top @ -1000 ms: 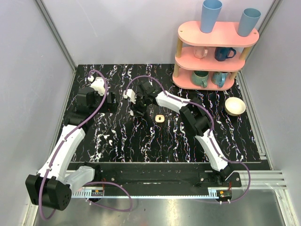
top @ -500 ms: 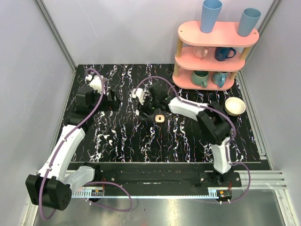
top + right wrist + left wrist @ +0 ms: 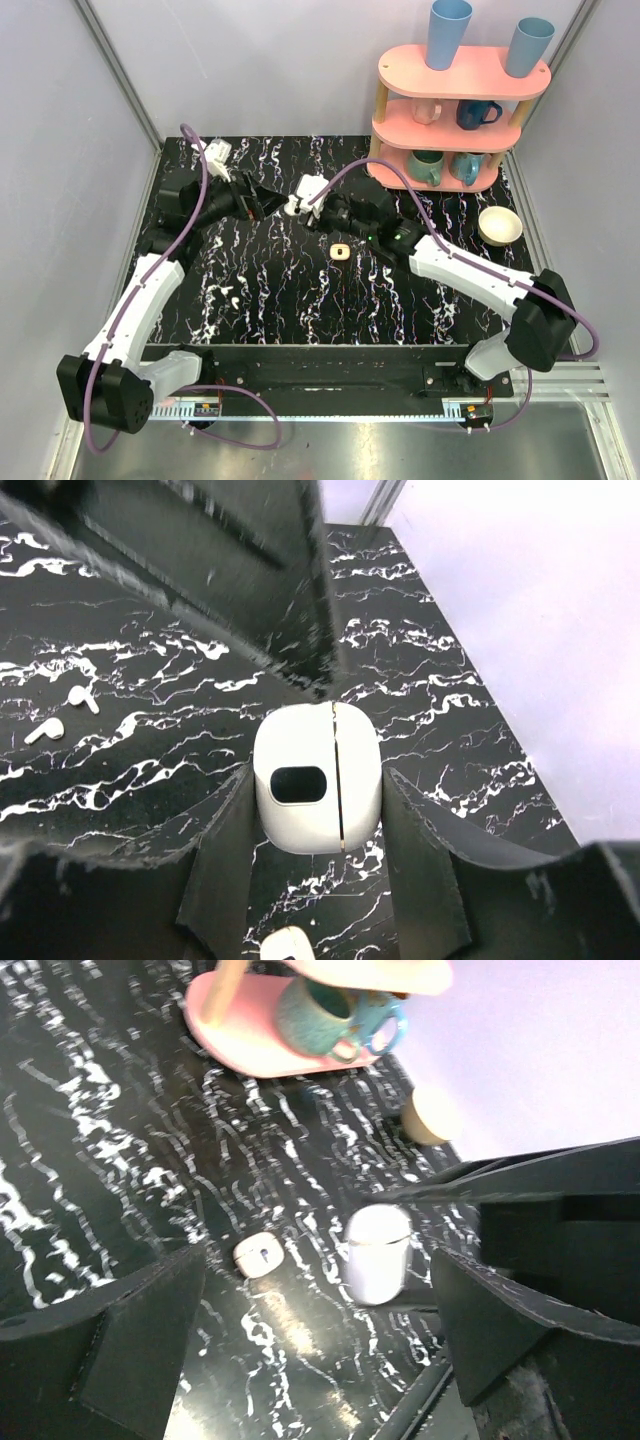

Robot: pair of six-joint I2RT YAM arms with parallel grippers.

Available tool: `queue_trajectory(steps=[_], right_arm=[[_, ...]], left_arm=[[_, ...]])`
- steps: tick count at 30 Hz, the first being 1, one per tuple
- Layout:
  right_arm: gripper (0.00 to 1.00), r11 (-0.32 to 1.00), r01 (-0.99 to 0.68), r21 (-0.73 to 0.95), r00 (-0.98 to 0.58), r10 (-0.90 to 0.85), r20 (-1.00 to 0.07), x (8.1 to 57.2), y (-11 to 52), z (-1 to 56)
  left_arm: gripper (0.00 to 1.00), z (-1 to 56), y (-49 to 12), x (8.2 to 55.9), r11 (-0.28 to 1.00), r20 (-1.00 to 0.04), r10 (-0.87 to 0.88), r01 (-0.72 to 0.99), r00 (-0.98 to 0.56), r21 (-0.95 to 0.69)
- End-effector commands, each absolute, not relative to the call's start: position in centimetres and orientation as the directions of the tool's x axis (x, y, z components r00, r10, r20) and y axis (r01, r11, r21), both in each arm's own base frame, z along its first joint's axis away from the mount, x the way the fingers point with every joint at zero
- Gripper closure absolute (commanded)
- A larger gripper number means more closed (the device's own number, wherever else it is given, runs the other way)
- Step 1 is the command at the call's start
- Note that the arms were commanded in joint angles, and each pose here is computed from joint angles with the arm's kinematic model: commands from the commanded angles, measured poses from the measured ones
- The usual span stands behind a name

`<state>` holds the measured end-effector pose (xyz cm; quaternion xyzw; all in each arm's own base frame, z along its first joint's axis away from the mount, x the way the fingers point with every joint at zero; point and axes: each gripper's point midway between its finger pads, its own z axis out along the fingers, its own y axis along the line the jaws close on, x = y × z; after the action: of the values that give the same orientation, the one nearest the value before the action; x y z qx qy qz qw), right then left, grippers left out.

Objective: Insert the wireless bluetooth earbuds into the charging case
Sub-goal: Pass from the right arm to the left

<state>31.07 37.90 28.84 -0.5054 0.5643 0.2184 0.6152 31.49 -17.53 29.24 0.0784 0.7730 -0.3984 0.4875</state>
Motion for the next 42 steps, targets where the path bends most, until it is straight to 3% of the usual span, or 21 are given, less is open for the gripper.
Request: queue_trajectory(steps=[1,13,18,24,31,42], right_arm=[[0.67,0.456,-0.780,-0.429,0.319,-0.301,-0.899,31.5,37.3,30.3],[0.67,0.527,-0.742,-0.414,0.352,-0.220,-0.910,30.9,35.8,34.0],[0.67,0.482,-0.780,-0.398,0.382,-0.136,-0.914,28.2,35.4,37.0],[0.67,0.448,-0.803,-0.393,0.385,-0.113,-0.916,26.9,35.1,38.4],[0.67,0.443,-0.804,-0.396,0.384,-0.119,-0.915,26.9,35.1,38.2],[0.67,0.440,-0.800,-0.407,0.397,-0.122,-0.910,27.0,35.3,38.0]], left_arm=[[0.01,35.8,-20.1,30.2,0.487,-0.847,-0.312,0.693,-0.431,-0.532],[0.03,36.4,-21.6,26.4,0.303,-0.916,-0.145,0.865,-0.373,-0.400],[0.04,36.7,-21.9,25.6,0.253,-0.927,-0.107,0.892,-0.360,-0.375],[0.07,37.4,-22.4,25.9,0.220,-0.922,-0.148,0.897,-0.357,-0.383],[0.13,40.9,-23.3,25.1,0.091,-0.887,-0.340,0.928,-0.312,-0.361],[0.23,37.7,-24.0,26.2,0.187,-0.901,-0.177,0.885,-0.397,-0.427]])
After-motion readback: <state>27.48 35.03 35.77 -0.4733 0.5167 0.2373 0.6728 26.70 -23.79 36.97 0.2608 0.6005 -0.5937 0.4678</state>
